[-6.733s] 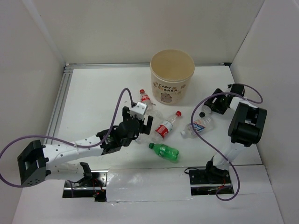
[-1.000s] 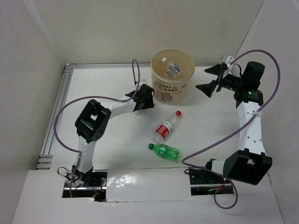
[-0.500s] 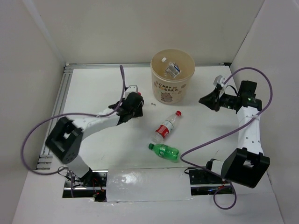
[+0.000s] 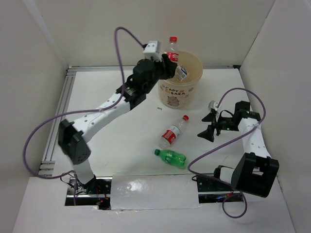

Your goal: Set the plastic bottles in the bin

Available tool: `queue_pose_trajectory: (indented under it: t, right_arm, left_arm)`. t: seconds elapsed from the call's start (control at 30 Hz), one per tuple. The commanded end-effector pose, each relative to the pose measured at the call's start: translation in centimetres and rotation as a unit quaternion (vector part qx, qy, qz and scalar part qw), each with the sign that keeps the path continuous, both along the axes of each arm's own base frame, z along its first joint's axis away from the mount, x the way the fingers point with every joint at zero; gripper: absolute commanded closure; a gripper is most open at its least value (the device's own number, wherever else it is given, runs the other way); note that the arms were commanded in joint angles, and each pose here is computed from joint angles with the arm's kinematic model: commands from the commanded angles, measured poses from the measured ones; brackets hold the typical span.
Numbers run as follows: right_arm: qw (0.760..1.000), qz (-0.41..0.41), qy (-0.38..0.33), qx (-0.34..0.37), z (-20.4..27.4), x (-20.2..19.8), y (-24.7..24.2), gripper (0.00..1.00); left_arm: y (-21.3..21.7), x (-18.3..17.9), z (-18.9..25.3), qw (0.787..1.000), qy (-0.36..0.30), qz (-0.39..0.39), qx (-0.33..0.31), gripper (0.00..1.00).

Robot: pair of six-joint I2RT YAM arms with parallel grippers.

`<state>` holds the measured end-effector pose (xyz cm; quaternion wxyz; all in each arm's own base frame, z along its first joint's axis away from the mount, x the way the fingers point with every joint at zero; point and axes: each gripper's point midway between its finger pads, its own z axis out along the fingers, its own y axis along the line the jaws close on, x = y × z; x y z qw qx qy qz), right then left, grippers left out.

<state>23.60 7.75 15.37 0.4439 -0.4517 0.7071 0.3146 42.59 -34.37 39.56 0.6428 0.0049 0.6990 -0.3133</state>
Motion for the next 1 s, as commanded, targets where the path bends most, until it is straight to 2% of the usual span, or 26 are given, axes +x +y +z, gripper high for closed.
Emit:
queue_pose_trajectory:
  t: [0.0, 0.03, 0.07, 0.1, 0.13, 0.17, 0.23, 0.27, 0.3, 0.4, 0.43, 0.47, 0.53, 0.57, 0.6, 0.63, 0.67, 0.7, 0.77, 0.83, 0.9, 0.93, 0.97]
  right_arm:
    - [0.999, 0.030, -0.034, -0.023, 0.2, -0.9, 0.9, 0.05]
    - [0.999, 0.031, -0.033, -0.030, 0.0, -1.0, 1.0, 0.09]
    - [0.998, 0.035, -0.043, -0.036, 0.1, -0.8, 1.2, 0.14]
    - [0.998, 0.041, -0.040, -0.040, -0.1, -1.2, 1.5, 0.19]
    - [0.997, 0.048, -0.041, -0.050, -0.1, -1.2, 2.1, 0.37]
    - [0.996, 0.058, -0.034, -0.057, -0.7, -1.7, 2.4, 0.45]
    - [0.994, 0.074, -0.034, -0.067, -0.6, -1.8, 3.7, 0.42]
    - [0.993, 0.081, -0.039, -0.078, -0.6, -1.9, 4.0, 0.35]
    - [0.991, 0.094, -0.045, -0.083, -0.6, -2.1, 4.6, 0.17]
    - [0.981, 0.158, -0.050, -0.099, -1.4, -3.5, 7.4, 0.05]
    - [0.979, 0.174, -0.043, -0.096, -1.7, -4.2, 8.2, 0.04]
    - [0.976, 0.195, -0.033, -0.095, -2.0, -5.0, 9.1, 0.04]
    - [0.973, 0.213, -0.014, -0.089, -2.8, -5.5, 10.1, 0.04]
    - [0.968, 0.236, 0.001, -0.089, -3.5, -6.8, 10.8, 0.04]
    - [0.966, 0.241, 0.001, -0.097, -4.1, -6.7, 11.2, 0.04]
    - [0.964, 0.244, 0.020, -0.100, -4.9, -7.4, 11.4, 0.04]
    - [0.960, 0.261, 0.024, -0.104, -5.1, -8.2, 12.1, 0.05]
    - [0.957, 0.265, 0.035, -0.110, -5.7, -8.7, 12.3, 0.05]
    - [0.951, 0.275, 0.059, -0.125, -6.8, -9.7, 13.1, 0.07]
    - [0.948, 0.280, 0.061, -0.137, -7.4, -9.8, 13.7, 0.08]
    - [0.948, 0.266, 0.085, -0.149, -8.1, -10.0, 14.1, 0.08]
    - [0.952, 0.242, 0.075, -0.171, -8.7, -8.7, 14.3, 0.09]
    - [0.954, 0.216, 0.102, -0.182, -9.3, -8.5, 14.6, 0.09]
  left_arm:
    - [-3.1, 2.5, 0.5, 1.000, -0.010, -0.020, 0.019, 0.78]
    - [-4.4, 4.0, -2.3, 0.999, 0.011, -0.021, 0.037, 0.68]
    - [-4.6, 4.7, -2.7, 0.999, 0.015, -0.013, 0.041, 0.56]
    - [-4.5, 5.3, -3.5, 0.998, 0.030, 0.004, 0.046, 0.39]
    - [-4.8, 6.0, -3.3, 0.999, 0.026, 0.009, 0.042, 0.08]
    - [-4.9, 6.1, -3.4, 0.999, 0.028, 0.009, 0.044, 0.00]
    - [-4.8, 6.2, -2.9, 0.999, 0.024, 0.015, 0.041, 0.00]
    - [-4.7, 5.9, -2.3, 0.999, 0.020, 0.010, 0.037, 0.00]
    - [-4.1, 5.2, -0.3, 1.000, 0.008, 0.011, 0.026, 0.00]
    - [-3.0, 3.6, 1.7, 1.000, -0.009, 0.002, 0.016, 0.00]
    - [-1.2, 1.9, 4.8, 0.999, -0.031, 0.008, 0.005, 0.00]
    - [-0.5, 1.2, 3.1, 0.999, -0.020, 0.008, 0.026, 0.00]
    - [1.5, -0.9, 2.9, 0.999, -0.018, 0.018, 0.032, 0.00]
    - [3.4, -3.5, 1.6, 0.999, -0.012, 0.014, 0.045, 0.00]
    - [4.9, -4.5, 0.8, 0.998, -0.009, 0.026, 0.048, 0.00]
    - [5.7, -6.0, -0.4, 0.998, 0.000, 0.021, 0.051, 0.00]
    - [7.2, -7.2, -5.8, 0.995, 0.042, 0.029, 0.085, 0.00]
    - [9.2, -9.4, -5.1, 0.996, 0.036, 0.029, 0.070, 0.00]
    - [12.2, -12.5, -10.1, 0.993, 0.081, 0.041, 0.079, 0.00]
    - [13.2, -14.7, -12.9, 0.990, 0.108, 0.038, 0.079, 0.00]
    - [14.6, -16.8, -17.0, 0.983, 0.154, 0.046, 0.086, 0.00]
    - [14.9, -18.0, -16.8, 0.985, 0.150, 0.040, 0.076, 0.00]
    - [15.4, -18.4, -17.4, 0.984, 0.158, 0.050, 0.068, 0.00]
